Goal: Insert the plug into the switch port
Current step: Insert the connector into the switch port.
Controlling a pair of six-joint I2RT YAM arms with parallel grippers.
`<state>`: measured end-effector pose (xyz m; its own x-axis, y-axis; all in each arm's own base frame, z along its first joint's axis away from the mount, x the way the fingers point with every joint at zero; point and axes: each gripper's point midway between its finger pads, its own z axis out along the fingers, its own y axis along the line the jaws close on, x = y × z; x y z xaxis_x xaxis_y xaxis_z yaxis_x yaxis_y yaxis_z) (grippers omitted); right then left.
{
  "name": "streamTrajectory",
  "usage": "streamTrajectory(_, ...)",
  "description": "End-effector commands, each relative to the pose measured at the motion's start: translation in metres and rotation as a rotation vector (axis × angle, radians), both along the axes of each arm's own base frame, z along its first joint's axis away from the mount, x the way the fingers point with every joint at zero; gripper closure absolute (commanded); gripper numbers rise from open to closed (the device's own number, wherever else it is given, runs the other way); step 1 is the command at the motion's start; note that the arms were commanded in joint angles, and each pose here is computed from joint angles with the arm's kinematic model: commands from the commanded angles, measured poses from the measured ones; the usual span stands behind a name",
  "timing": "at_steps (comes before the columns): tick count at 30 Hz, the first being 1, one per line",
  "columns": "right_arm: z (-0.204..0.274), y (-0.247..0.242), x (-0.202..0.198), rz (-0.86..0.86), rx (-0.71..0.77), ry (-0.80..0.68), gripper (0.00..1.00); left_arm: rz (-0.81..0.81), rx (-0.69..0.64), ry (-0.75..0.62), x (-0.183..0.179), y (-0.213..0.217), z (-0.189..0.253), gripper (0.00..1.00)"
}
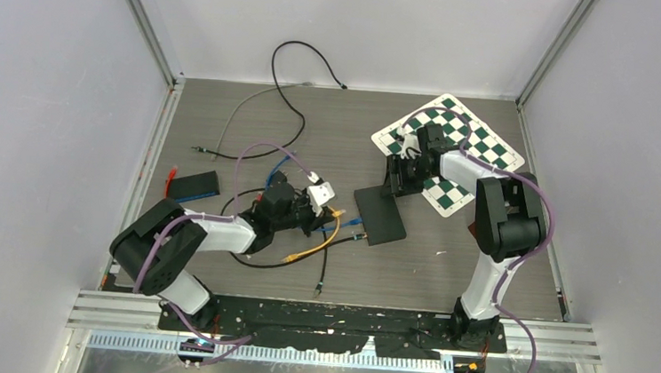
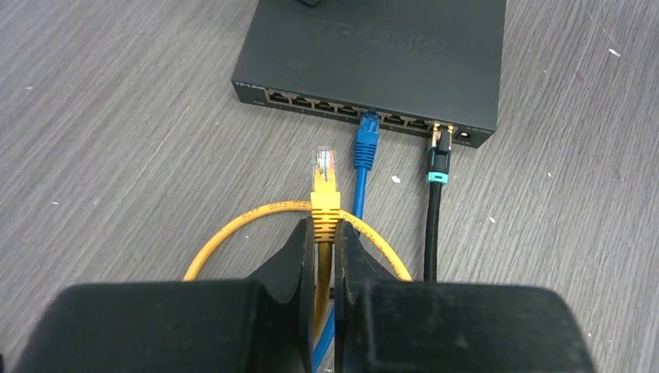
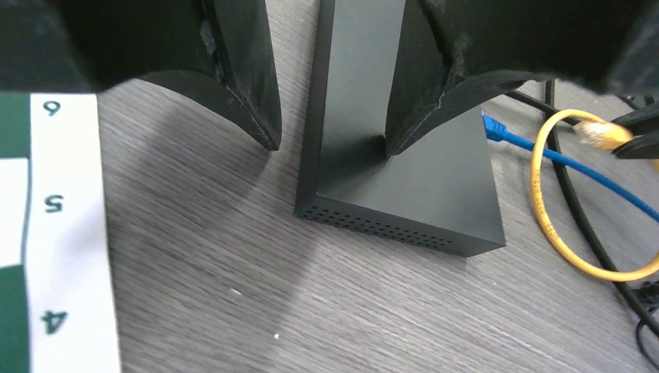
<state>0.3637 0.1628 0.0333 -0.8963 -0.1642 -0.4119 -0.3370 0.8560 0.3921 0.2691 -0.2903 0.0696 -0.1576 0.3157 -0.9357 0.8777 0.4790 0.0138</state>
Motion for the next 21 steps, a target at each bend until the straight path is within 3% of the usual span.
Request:
streamTrajectory(1, 0.008, 0.013, 0.008, 0.073, 0.063, -0.03, 0.46, 0.016, -0.018, -0.048, 0.007, -0.006, 0.003, 1.0)
streamTrajectory(8, 0.008, 0.024, 0.011, 0.113, 0.116, -0.048, 0.51, -0.02, 0.009, -0.038, 0.007, -0.013, -0.007, 1.0)
streamTrajectory(21, 0.006, 0.044, 0.009, 0.218, 0.168, -0.029, 0.53, -0.039, 0.028, -0.038, 0.013, -0.023, -0.014, 1.0)
